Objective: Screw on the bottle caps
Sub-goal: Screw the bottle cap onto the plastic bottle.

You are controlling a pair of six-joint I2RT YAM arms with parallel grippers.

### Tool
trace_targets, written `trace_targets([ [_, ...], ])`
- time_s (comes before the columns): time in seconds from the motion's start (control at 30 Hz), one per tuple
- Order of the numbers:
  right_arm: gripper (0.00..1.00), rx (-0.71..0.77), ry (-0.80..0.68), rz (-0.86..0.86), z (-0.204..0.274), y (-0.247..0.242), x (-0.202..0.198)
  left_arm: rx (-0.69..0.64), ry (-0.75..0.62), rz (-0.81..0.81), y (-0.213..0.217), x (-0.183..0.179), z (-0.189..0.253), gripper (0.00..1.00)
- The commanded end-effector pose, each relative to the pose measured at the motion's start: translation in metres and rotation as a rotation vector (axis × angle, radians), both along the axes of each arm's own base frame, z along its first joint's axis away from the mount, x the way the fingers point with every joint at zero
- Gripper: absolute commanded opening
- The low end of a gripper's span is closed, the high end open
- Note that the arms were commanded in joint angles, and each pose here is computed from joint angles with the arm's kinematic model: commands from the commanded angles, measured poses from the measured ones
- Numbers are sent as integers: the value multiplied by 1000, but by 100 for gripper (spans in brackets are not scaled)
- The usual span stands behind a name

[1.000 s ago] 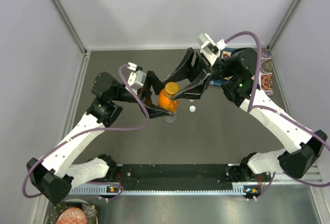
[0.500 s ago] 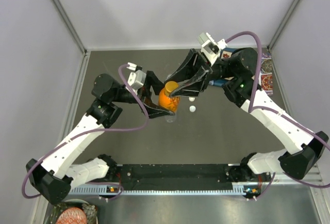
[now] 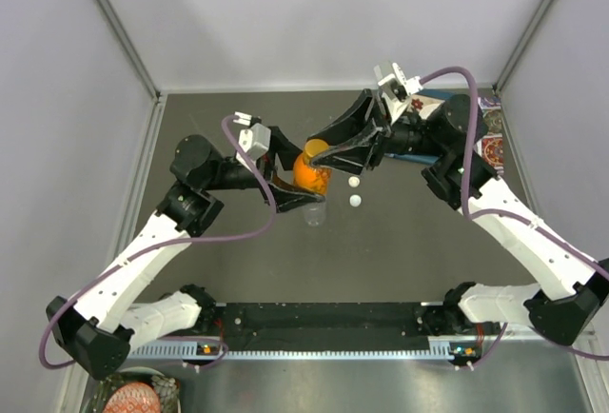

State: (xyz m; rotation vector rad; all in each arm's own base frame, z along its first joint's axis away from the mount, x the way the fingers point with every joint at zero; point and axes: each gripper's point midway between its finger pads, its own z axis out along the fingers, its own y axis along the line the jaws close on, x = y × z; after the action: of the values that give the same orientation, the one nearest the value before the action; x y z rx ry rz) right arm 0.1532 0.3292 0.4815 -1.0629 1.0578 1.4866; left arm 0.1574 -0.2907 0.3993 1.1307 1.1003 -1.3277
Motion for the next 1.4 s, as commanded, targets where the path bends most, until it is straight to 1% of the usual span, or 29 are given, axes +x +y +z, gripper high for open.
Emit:
trace_targets([
  [0.0, 8, -115, 82, -139, -33, 7, 14, -117, -139, 255, 18, 32, 50, 0],
  [0.03, 8, -122, 85, -193, -35, 8, 22, -104, -129, 281, 19, 37, 47, 0],
  [0.07, 8, -155, 114, -213, -43, 9, 24, -107, -116, 348, 22, 48, 48, 0],
  [0.17, 7, -187, 135, -312, -51, 13, 32, -81, -104, 455, 29, 66, 43, 0],
  [0.2, 6, -208, 158, -372, -57, 13, 40, -77, -118, 483, 32, 71, 43, 0],
  [0.27, 5, -225, 177, -404, -61, 17, 39, -64, -105, 524, 34, 78, 40, 0],
  [0.3, 4, -249, 200, -469, -69, 16, 48, -60, -107, 564, 38, 85, 39, 0],
  [0.37, 3, -266, 210, -502, -70, 20, 46, -45, -100, 599, 40, 91, 35, 0],
  [0.4, 3, -291, 227, -546, -78, 21, 53, -38, -99, 623, 42, 95, 32, 0],
  [0.5, 2, -291, 238, -599, -78, 26, 53, -25, -91, 653, 46, 99, 25, 0],
  [0.6, 4, -282, 235, -633, -73, 30, 53, -22, -92, 664, 48, 99, 22, 0],
  [0.63, 7, -282, 243, -636, -72, 31, 53, -24, -93, 667, 49, 99, 23, 0],
  [0.67, 22, -263, 240, -633, -63, 31, 53, -25, -94, 666, 49, 98, 23, 0],
  [0.73, 44, -238, 231, -632, -51, 29, 51, -21, -94, 650, 49, 94, 20, 0],
  [0.77, 60, -215, 221, -633, -38, 26, 50, -22, -93, 642, 48, 93, 20, 0],
  [0.8, 66, -200, 210, -633, -30, 23, 49, -26, -88, 629, 47, 90, 19, 0],
  [0.87, 72, -158, 181, -618, -9, 16, 43, -35, -92, 582, 43, 83, 20, 0],
  [0.93, 74, -136, 166, -595, 2, 11, 38, -48, -87, 541, 40, 76, 20, 0],
  [0.97, 78, -108, 162, -590, 14, 4, 35, -53, -85, 521, 39, 73, 20, 0],
  [1.07, 85, -76, 135, -571, 30, -8, 27, -62, -92, 395, 30, 53, 19, 0],
  [1.1, 86, -73, 123, -570, 32, -12, 25, -58, -85, 331, 26, 42, 17, 0],
  [1.17, 88, -74, 114, -596, 32, -22, 34, -64, -94, 266, 23, 31, 18, 0],
  [1.2, 89, -69, 107, -565, 34, -25, 31, -56, -87, 197, 21, 19, 15, 0],
  [1.27, 89, -66, 112, -558, 35, -31, 39, -51, -74, 120, 19, 6, 13, 0],
  [1.37, 88, -28, 21, -429, 45, -26, 21, -39, -97, -40, 18, -23, 13, 0],
])
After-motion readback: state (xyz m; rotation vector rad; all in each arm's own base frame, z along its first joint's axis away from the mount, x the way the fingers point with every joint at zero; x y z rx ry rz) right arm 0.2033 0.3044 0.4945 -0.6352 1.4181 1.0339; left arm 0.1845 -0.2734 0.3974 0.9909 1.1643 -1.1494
